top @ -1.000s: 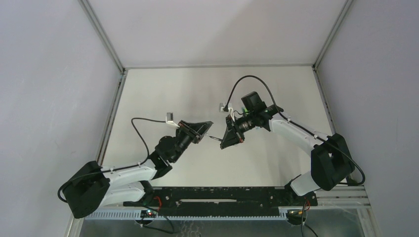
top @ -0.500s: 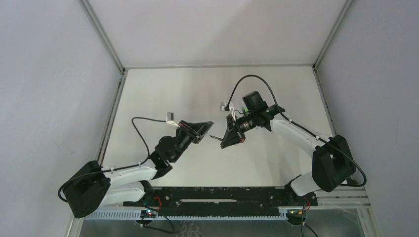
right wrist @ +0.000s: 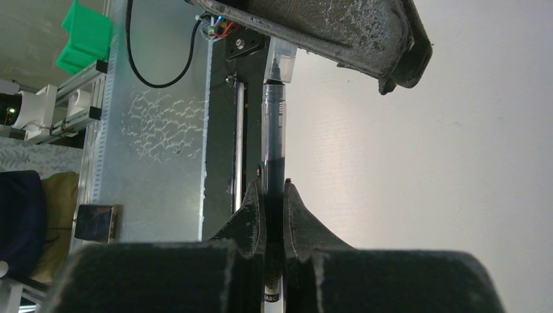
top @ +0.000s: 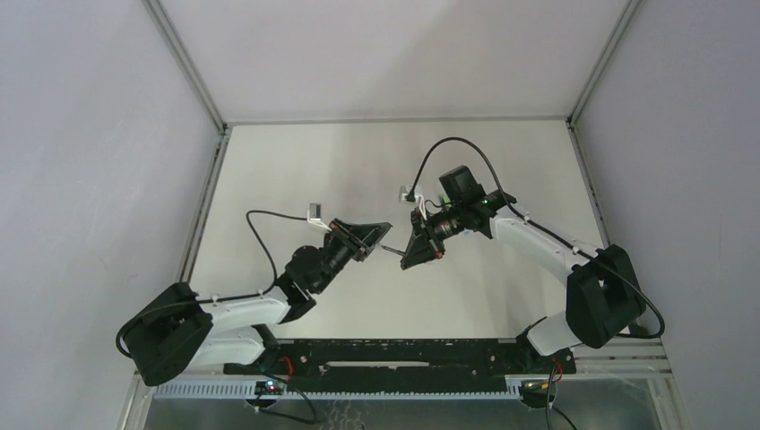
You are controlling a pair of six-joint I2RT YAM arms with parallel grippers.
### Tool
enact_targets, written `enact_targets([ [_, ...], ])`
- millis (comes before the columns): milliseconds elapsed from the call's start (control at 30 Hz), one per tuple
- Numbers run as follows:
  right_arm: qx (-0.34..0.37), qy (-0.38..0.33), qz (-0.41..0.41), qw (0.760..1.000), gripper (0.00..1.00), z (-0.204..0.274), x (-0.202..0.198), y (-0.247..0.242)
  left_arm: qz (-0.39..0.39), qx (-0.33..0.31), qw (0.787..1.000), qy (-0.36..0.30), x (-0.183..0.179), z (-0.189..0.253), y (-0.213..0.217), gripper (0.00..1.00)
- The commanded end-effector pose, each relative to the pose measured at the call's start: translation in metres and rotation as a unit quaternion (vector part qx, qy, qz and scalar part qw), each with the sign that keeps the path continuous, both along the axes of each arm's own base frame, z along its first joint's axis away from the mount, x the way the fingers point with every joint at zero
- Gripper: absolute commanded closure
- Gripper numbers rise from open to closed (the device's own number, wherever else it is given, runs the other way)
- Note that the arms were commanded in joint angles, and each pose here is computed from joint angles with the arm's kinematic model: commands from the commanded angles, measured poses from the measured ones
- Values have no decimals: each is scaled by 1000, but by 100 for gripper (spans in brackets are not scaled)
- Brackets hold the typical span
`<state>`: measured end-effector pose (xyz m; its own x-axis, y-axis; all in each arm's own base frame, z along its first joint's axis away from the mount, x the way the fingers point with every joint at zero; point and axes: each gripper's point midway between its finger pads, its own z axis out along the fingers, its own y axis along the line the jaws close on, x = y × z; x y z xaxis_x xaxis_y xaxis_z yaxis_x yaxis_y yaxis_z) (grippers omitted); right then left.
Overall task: Insert the pens into the pen caps
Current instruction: Press the pen cap onto the pen.
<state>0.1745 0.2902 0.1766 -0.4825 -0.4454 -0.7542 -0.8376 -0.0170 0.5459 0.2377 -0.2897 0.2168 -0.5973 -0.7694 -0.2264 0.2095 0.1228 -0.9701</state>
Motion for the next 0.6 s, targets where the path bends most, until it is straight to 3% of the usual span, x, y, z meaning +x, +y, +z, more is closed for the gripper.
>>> enact_targets([
  [0, 15, -27, -1, 1000, 100, 17, 5, 11, -12, 5, 1000, -24, -4, 11, -11, 100],
  [167, 8, -30, -12, 999, 100, 17, 6, 16, -10, 27, 1000, -10, -7, 1, -25, 100],
  [400, 12, -34, -20, 999, 100, 19, 7, 16, -20, -59, 998, -8, -12, 14, -27, 100],
  [567, 16, -42, -39, 998, 100, 24, 11, 14, -29, -20, 999, -27, -15, 15, -39, 100],
])
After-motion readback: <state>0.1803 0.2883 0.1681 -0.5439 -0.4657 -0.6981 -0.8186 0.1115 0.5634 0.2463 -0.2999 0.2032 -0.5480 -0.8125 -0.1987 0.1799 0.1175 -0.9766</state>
